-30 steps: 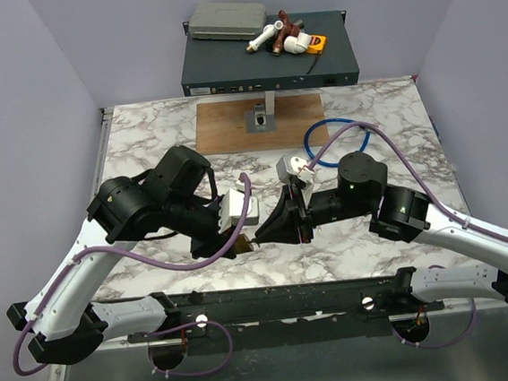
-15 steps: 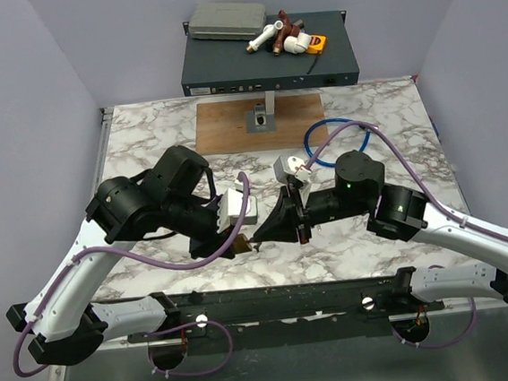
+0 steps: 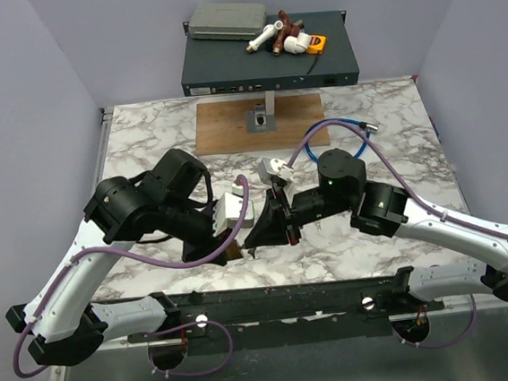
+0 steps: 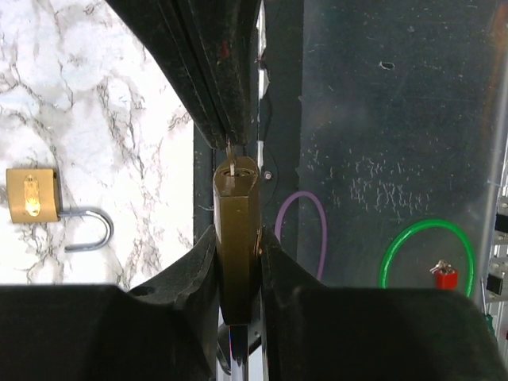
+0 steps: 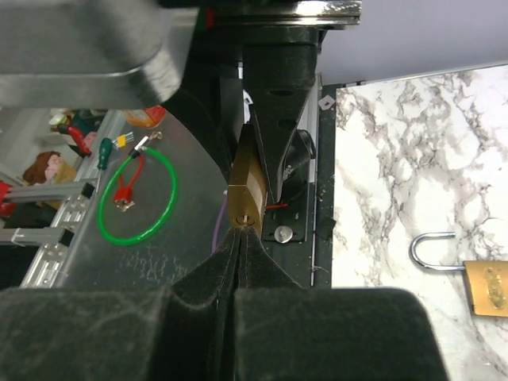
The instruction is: Unlock with the key
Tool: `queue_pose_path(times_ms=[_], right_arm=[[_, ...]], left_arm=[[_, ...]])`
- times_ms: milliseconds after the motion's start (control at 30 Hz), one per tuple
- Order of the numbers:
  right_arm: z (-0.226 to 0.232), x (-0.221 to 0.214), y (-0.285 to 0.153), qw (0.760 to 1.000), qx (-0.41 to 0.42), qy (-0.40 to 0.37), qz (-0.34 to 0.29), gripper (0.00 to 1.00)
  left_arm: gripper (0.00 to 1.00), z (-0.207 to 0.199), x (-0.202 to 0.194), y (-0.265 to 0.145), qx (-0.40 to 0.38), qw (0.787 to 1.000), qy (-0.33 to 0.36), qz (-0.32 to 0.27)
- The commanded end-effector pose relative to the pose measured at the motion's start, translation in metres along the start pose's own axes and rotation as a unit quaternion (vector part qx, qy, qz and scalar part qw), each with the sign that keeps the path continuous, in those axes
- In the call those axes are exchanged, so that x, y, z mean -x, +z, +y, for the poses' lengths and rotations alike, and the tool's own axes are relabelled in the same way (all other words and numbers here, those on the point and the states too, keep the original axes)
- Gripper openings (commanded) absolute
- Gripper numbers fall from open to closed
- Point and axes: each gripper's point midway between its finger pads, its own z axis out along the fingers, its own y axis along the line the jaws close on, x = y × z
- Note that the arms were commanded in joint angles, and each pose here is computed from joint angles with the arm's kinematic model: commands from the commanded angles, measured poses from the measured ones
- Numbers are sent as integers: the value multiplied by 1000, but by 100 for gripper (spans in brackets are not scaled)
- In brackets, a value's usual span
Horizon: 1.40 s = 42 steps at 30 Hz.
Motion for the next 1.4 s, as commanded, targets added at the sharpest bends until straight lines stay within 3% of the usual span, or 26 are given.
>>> queue_pose_path(times_ms=[0, 233, 567, 933, 1033, 1267, 1367], right_arm=[[-2, -1, 14, 999, 15, 29, -2, 1], [-18, -3, 18, 995, -32, 93, -32, 1], [-30, -1, 19, 976, -82, 198, -46, 1], [-47, -7, 14, 947, -126, 294, -25, 1], [-43, 0, 13, 951, -116, 284, -33, 1], [-37, 49, -20, 976, -150, 144, -62, 47], [-27, 63, -37, 983, -149, 67, -79, 58]], left_arm=[[0, 3, 48, -13, 20, 993, 67, -90], [0, 27, 66, -35, 113, 982, 106, -105], [0, 53, 77, -56, 214, 944, 228, -102], [0, 93, 90, -90, 401, 845, 343, -86], [0, 91, 87, -87, 389, 854, 335, -82], [0, 53, 72, -52, 256, 926, 254, -112], [0, 31, 75, -44, 187, 949, 211, -139]])
